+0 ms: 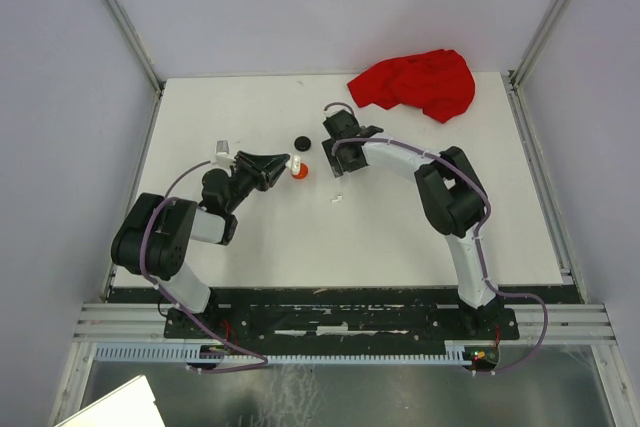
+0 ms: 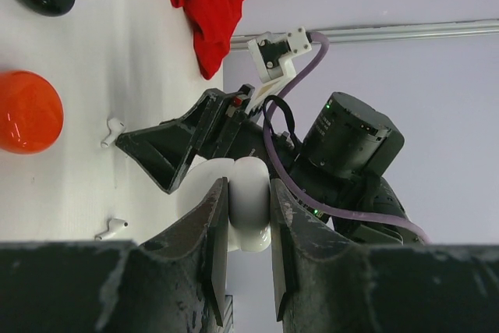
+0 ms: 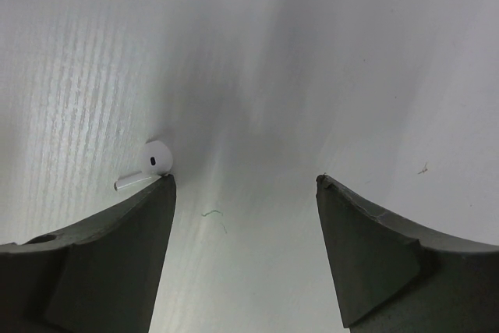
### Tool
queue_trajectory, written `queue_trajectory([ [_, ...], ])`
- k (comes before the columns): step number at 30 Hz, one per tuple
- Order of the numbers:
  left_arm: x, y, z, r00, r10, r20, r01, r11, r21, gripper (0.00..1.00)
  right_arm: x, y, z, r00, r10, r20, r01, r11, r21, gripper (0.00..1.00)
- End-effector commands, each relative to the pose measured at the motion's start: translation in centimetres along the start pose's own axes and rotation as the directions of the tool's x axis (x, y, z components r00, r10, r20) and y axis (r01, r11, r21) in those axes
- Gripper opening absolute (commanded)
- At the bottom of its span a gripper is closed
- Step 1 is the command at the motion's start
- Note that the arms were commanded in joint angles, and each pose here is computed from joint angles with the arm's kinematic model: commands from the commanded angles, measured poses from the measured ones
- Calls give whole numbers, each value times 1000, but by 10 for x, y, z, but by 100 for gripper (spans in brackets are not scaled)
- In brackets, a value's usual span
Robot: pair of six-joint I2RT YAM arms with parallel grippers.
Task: Insert the wireless bluetooth earbuds into the charging case
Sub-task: Pick up the earbud from the center of the board.
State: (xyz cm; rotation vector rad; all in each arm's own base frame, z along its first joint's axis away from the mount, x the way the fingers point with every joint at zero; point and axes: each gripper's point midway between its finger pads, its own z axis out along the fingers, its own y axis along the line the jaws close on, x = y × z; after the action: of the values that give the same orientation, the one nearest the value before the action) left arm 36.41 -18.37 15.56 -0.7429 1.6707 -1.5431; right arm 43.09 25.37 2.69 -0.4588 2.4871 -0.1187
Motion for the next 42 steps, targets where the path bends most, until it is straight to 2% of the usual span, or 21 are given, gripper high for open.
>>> queue_trajectory([
  [1, -3, -15, 2, 1000, 3, -4, -3, 998, 64, 3, -13, 2, 9, 1000, -9, 18, 9, 1000, -10, 81],
  [16, -7, -12, -2, 1000, -7, 7, 6, 998, 61, 3, -31, 5, 14, 999, -17, 36, 18, 1000, -25, 81],
  [22, -8, -12, -5, 1000, -6, 13, 5, 998, 63, 3, -52, -13, -14, 992, 34, 118, -35, 999, 6, 80],
  [27, -8, -13, -7, 1000, -6, 14, 5, 998, 68, 3, -63, -11, -34, 989, 44, 141, -39, 998, -40, 80],
  [36, -7, -14, -8, 1000, -7, 16, 6, 998, 68, 3, -56, 24, -42, 995, 90, 39, -80, 976, -202, 73],
  [42, -8, -14, -9, 1000, -7, 17, 6, 998, 69, 3, -53, 39, -34, 992, 126, 0, -122, 964, -237, 69],
])
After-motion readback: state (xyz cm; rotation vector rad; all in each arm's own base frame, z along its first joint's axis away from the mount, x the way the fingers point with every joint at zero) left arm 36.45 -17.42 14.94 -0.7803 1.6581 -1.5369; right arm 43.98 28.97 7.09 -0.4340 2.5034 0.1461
